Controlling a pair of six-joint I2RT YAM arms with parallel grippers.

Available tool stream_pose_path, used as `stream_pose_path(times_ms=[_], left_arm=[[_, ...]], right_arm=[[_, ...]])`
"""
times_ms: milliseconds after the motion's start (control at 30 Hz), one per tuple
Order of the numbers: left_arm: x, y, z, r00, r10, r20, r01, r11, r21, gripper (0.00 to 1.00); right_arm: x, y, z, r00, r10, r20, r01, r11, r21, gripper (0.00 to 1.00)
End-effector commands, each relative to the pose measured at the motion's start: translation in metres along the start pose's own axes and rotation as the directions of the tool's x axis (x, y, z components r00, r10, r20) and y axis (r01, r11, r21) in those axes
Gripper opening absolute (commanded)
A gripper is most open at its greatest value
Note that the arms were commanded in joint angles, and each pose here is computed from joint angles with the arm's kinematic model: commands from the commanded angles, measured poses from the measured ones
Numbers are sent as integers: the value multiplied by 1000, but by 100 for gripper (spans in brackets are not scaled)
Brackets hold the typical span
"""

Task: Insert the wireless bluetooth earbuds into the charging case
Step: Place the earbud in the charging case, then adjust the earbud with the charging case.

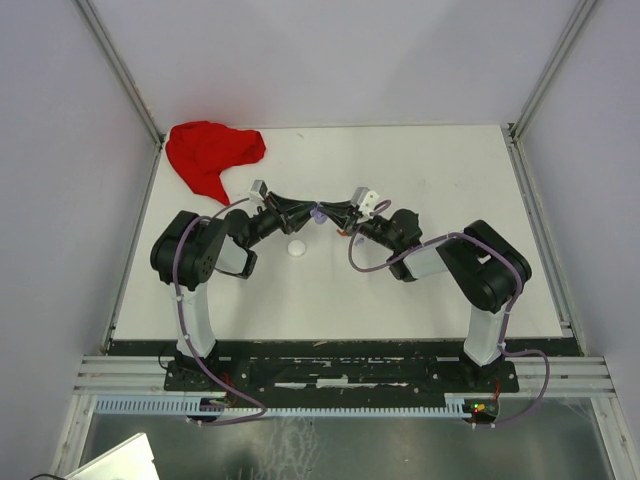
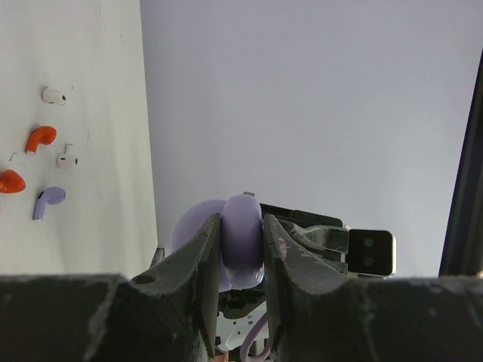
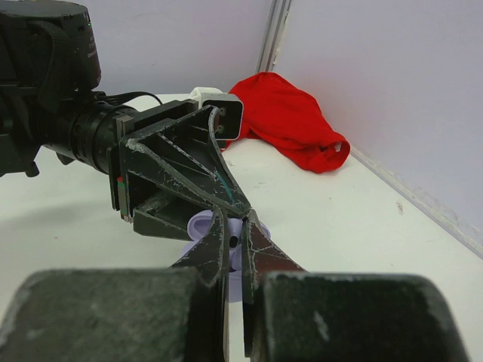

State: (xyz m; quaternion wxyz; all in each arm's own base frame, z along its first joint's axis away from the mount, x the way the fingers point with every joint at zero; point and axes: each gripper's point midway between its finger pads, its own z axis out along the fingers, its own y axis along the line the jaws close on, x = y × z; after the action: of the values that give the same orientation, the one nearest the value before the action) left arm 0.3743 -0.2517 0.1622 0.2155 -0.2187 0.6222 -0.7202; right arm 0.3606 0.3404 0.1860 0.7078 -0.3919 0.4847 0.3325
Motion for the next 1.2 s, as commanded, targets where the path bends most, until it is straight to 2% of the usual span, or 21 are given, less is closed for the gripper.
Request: stream_pose_path(times_ms=[0,467,533,667,700,733,800,1000,1067,1167], left_arm=[[5,-37,3,998,57,-26,-53,991,121,3],[3,-41,1,999,34,-11,-32,987,154,3],[2,-41,2,999,34,-9,-33,987,154,3],[2,-41,2,999,34,-9,-32,987,155,3],[2,-41,2,999,35,-7,-33,987,155,3],[2,-41,2,999,35,-9,-33,988,154,3],[1,-39,2,999,36,-6,-34,988,152,3],[0,-29,-1,999,41,4,-41,991,129,3],[-2,-25,-4,999,44,12,-45,992,118,3],[-5,-22,-11,998,57,24,-59,993,106,3]], right_arm=[[-11,6,0,999,-13,38,14,1000,-21,2],[-11,4,-6,1000,-13,27,13,1000,12,2],[-11,3,-7,1000,-1,25,1,1000,23,4],[-17,1,-7,999,13,36,-15,999,35,33],[-19,0,-7,999,23,40,-25,999,41,52],[-22,0,-7,999,29,46,-31,998,45,61],[-30,-3,-7,998,32,60,-36,997,62,71],[-72,-32,-24,988,68,141,-101,965,242,94],[-81,-48,-38,984,79,162,-132,927,351,96],[-79,-76,-70,959,223,174,-282,784,552,90]])
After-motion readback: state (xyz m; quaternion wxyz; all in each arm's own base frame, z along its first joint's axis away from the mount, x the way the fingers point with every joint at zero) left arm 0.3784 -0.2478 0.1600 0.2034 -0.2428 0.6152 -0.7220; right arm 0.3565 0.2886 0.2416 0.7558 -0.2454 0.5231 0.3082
